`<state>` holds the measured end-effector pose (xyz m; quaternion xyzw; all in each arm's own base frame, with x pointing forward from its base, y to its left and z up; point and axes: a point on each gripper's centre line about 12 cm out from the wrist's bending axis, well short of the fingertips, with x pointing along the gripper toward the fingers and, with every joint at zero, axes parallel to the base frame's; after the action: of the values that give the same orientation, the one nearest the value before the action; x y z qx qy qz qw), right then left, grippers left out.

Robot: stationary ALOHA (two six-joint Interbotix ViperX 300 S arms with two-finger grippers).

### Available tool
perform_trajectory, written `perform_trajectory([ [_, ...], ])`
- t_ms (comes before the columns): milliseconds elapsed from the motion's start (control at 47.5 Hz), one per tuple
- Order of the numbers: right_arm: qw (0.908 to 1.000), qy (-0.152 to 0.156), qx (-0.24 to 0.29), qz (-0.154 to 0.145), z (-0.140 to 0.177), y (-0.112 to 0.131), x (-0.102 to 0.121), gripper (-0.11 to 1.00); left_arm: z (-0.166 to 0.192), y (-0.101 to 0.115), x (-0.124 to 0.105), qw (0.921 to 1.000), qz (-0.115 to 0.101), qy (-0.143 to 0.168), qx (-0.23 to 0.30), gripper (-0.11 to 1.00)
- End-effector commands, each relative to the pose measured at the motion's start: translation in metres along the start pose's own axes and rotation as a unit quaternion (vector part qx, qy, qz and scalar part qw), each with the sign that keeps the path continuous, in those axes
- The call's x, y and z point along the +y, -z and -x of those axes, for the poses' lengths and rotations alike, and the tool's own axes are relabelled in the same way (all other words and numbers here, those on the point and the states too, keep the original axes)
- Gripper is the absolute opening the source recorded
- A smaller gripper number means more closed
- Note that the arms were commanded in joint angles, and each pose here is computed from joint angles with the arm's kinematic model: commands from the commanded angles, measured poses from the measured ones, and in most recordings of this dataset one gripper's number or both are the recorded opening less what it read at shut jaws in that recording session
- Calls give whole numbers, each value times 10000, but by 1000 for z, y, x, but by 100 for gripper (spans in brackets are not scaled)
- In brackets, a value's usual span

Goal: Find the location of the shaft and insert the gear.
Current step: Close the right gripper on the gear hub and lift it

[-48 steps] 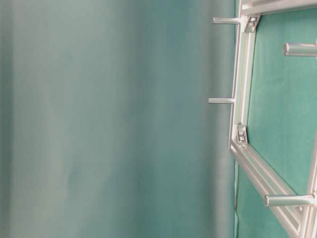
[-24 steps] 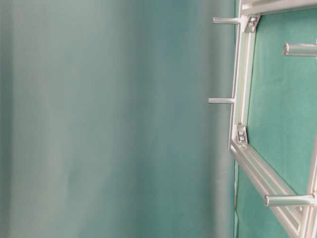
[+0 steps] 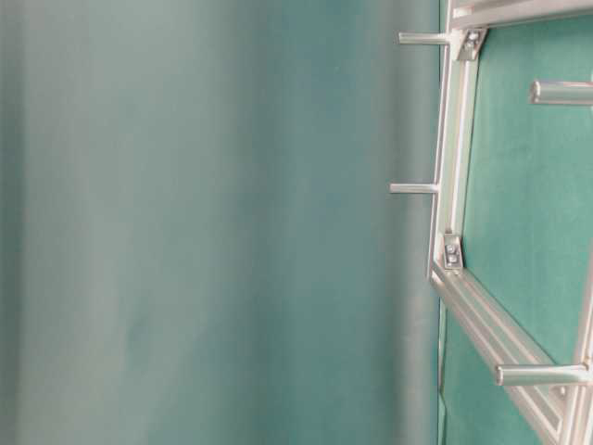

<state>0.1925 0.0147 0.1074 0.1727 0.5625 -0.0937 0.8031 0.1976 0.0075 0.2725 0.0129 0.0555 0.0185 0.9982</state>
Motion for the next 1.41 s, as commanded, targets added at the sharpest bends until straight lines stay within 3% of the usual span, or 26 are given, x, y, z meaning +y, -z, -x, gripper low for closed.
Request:
perform_trajectory([
  [0,10000,-9,-22,-65,3,-2,0,69,-1,-6,1,10000,9,-18,-69,2],
  [526,9997,-79,-241,57,48,-30,14,69,-1,-6,1,10000,2,-19,-76,2],
  [1052,9996,54,-200,176,98,-57,26,69,-1,-6,1,10000,2,-19,-76,2],
  [1389,9995,30,-300,122,104,-66,30,69,-1,-6,1,10000,2,-18,-69,2],
])
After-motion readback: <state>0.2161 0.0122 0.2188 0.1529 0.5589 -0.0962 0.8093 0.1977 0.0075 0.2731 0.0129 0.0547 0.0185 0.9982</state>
